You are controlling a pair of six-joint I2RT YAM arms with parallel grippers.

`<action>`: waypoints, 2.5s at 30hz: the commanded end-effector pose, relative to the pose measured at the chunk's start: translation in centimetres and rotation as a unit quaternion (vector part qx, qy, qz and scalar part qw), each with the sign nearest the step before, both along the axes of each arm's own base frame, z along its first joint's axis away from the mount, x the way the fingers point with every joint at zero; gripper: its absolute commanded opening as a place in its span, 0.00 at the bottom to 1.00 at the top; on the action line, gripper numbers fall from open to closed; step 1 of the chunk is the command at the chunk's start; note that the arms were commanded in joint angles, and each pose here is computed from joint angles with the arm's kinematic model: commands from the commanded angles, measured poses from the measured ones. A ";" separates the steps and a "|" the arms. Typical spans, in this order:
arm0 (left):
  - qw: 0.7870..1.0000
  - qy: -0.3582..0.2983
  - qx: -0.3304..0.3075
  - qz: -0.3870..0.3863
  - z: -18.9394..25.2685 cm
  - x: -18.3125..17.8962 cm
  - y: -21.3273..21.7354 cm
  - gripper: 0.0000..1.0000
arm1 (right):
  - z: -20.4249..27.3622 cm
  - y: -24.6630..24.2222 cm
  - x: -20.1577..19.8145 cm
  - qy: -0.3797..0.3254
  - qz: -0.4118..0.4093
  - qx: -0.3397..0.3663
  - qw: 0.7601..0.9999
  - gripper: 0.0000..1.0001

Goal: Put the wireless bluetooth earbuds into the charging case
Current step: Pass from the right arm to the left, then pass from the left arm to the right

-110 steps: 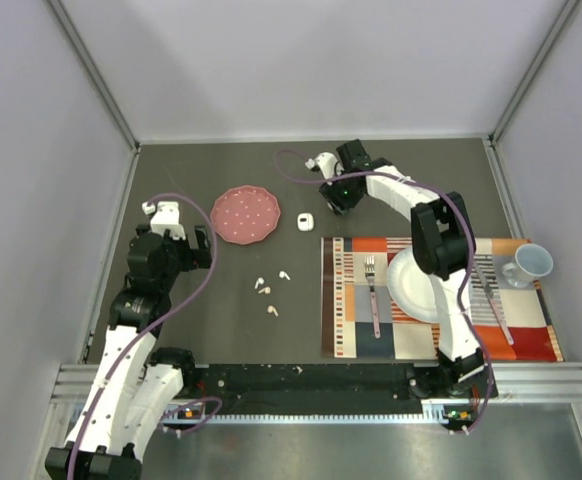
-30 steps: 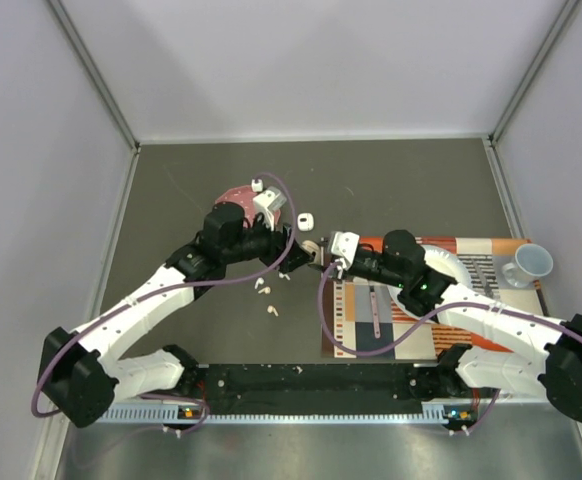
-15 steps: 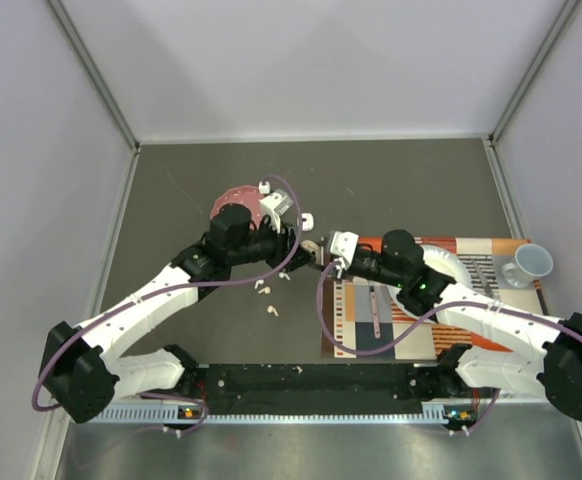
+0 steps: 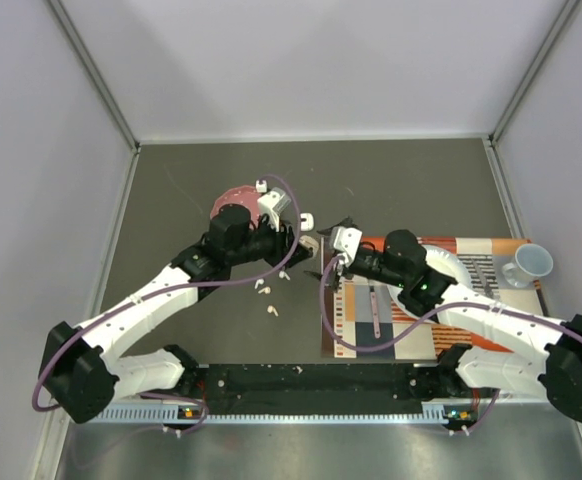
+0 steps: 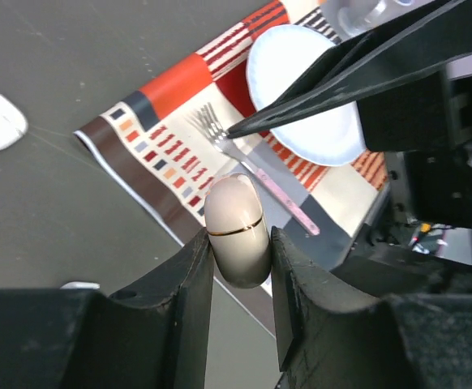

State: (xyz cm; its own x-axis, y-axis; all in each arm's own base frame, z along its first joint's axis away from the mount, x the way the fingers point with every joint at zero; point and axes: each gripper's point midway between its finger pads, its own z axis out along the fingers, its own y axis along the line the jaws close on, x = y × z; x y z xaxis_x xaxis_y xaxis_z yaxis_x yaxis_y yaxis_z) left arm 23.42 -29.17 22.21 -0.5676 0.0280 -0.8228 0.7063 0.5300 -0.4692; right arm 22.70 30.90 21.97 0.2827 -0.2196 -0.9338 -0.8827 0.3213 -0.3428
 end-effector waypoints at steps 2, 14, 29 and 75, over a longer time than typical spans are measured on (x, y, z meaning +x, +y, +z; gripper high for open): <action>0.994 -0.094 0.013 0.060 1.2 2.3 1.9 0.00 | 4.5 0.0 -1.5 0.011 0.010 0.077 0.997 0.99; 0.952 -0.250 -0.085 0.154 6.6 3.3 5.1 0.00 | 8.2 -4.2 3.6 0.342 -0.239 0.210 0.884 0.99; 0.896 -0.395 -0.198 0.046 5.5 -4.1 5.8 0.00 | 5.4 1.5 -0.9 0.659 -0.088 0.312 0.678 0.99; 0.902 -0.390 -0.180 0.038 4.2 -3.6 5.2 0.00 | 6.0 6.2 -3.5 0.738 0.019 0.378 0.559 0.53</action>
State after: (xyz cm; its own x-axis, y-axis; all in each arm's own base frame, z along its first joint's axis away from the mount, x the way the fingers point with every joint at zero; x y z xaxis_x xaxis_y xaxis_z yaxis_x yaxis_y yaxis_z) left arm 19.92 -23.83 24.71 0.1545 -0.3143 -0.9367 0.8614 0.5071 -0.0281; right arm 20.00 36.65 25.62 -0.9127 0.4076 0.0296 0.0038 -0.0642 0.9979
